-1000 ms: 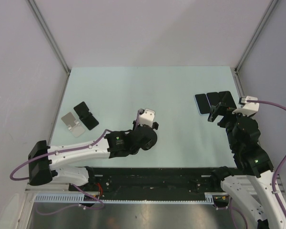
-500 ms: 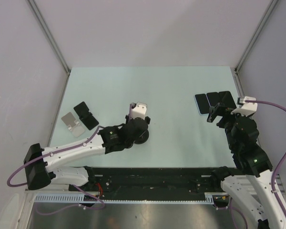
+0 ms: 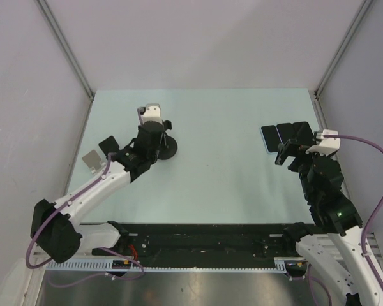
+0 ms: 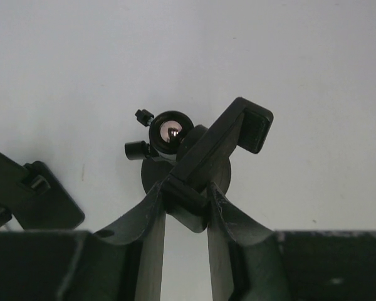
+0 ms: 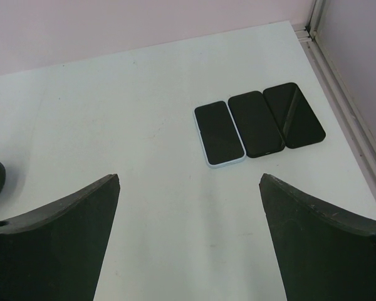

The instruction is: Remove the phone from the phone stand

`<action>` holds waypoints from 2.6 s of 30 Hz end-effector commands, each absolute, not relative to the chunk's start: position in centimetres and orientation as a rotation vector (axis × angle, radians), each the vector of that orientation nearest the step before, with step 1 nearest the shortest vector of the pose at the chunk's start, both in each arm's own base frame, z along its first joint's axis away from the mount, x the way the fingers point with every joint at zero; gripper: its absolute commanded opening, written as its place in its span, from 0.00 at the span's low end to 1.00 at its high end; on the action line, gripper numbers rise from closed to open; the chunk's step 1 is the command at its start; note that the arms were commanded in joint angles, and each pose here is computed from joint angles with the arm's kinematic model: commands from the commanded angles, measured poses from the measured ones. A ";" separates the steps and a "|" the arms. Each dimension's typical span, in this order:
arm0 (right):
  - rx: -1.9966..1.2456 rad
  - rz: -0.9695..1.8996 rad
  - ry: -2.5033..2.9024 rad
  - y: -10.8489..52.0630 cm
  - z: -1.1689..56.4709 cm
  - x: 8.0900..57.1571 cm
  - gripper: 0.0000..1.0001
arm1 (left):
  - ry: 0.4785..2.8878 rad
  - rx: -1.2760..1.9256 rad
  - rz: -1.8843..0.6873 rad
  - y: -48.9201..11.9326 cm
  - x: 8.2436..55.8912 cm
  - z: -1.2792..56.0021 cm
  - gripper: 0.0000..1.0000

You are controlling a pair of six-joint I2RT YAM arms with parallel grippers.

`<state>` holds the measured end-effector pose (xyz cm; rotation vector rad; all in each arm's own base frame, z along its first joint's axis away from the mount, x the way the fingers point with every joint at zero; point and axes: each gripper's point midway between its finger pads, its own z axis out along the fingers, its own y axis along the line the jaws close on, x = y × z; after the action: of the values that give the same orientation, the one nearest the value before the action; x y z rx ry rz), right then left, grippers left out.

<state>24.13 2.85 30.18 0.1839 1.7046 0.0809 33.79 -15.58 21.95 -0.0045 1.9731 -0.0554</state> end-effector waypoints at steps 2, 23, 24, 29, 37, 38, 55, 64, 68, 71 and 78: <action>0.186 0.094 1.664 3.0 30.8 24.3 0.99 | 1.768 -0.141 -0.064 -12.6 39.3 27.9 0.00; 0.179 0.096 1.672 3.2 30.2 24.6 0.99 | 1.824 -0.145 0.057 -4.3 44.4 24.1 0.00; 0.182 0.096 1.671 3.2 30.2 24.6 0.99 | 1.830 -0.152 0.067 -4.2 44.4 23.9 0.00; 0.178 0.095 1.676 3.2 30.1 24.6 0.99 | 1.849 -0.164 0.083 -3.8 44.2 23.0 0.00; 0.177 0.103 1.678 3.4 30.1 24.7 0.99 | 1.838 -0.197 0.137 -2.6 43.1 23.4 0.00; 0.174 0.102 1.680 3.4 30.1 24.7 0.99 | 1.839 -0.205 0.145 -2.5 43.0 23.3 0.00; 0.171 0.111 1.681 3.6 30.1 24.7 1.00 | 1.867 -0.257 0.171 -1.7 41.8 22.1 0.00; 0.168 0.116 1.684 3.7 30.0 24.8 1.00 | 1.875 -0.287 0.144 -1.9 41.5 21.6 0.34; 0.166 0.117 1.686 3.8 29.9 24.9 1.00 | 1.854 -0.294 0.125 -2.0 41.3 22.5 0.56; 0.168 0.114 1.683 3.7 30.1 24.9 1.00 | 1.845 -0.294 0.107 -2.1 40.8 23.3 0.69; 0.183 0.115 1.647 3.3 30.9 24.4 1.00 | 1.743 -0.293 0.019 -2.4 38.4 28.2 0.93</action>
<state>24.63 3.52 29.27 0.1644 1.7123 0.1005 39.79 -2.22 23.62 -0.2739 1.8551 0.0977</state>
